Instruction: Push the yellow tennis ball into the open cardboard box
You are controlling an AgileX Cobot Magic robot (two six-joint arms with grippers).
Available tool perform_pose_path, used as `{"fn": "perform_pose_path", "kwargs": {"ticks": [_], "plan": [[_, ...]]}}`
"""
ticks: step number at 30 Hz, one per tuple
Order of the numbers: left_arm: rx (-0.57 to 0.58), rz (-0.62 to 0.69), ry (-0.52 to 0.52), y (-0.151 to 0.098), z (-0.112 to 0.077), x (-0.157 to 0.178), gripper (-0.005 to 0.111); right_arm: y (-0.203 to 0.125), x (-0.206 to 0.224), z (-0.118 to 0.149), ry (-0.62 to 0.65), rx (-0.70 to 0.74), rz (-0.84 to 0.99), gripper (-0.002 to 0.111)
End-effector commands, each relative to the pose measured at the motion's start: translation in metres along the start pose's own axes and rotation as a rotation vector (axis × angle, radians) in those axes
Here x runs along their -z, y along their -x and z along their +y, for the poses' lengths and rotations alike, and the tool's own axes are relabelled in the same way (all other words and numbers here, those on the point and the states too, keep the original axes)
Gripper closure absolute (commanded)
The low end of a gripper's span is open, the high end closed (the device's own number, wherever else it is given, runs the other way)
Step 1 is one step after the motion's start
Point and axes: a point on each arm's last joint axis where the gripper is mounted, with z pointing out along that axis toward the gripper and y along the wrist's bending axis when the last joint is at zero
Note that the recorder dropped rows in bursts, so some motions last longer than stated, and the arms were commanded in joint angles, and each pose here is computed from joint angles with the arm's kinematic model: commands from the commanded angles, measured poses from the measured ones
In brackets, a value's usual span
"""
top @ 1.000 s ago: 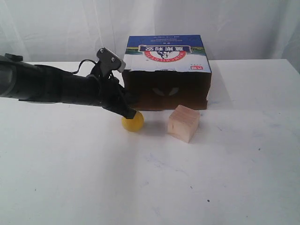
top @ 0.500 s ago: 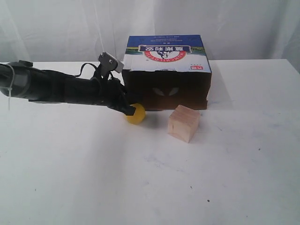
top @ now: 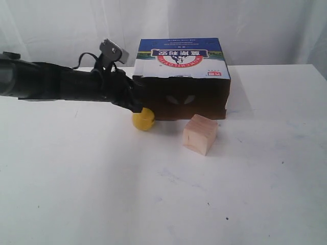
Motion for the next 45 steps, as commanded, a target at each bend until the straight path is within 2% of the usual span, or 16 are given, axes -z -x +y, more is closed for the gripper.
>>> {"fn": "perform_pose_path", "kwargs": {"ticks": [1, 6, 10, 14, 22, 37, 45], "plan": [[-0.070, 0.047, 0.109, -0.006, 0.008, 0.027, 0.107, 0.000, 0.000, -0.001, -0.008, 0.006, -0.016, 0.108], [-0.007, 0.070, 0.041, -0.034, 0.005, 0.030, 0.107, 0.000, 0.000, -0.001, -0.008, 0.006, -0.016, 0.108], [0.020, 0.045, -0.051, -0.045, 0.000, 0.020, 0.107, 0.000, 0.000, -0.001, -0.008, 0.006, -0.016, 0.108], [0.023, 0.057, -0.079, -0.057, 0.000, 0.013, 0.107, 0.000, 0.000, -0.001, -0.008, 0.006, -0.016, 0.108], [0.025, 0.017, -0.157, -0.065, -0.001, 0.002, 0.107, 0.000, 0.000, -0.001, -0.008, 0.006, -0.016, 0.108], [0.033, -0.009, -0.161, -0.065, 0.013, -0.017, 0.107, 0.000, 0.000, -0.001, -0.008, 0.006, -0.016, 0.108], [0.047, -0.052, -0.232, -0.066, 0.007, -0.019, 0.107, 0.000, 0.000, -0.001, -0.008, 0.006, -0.016, 0.108]]}}
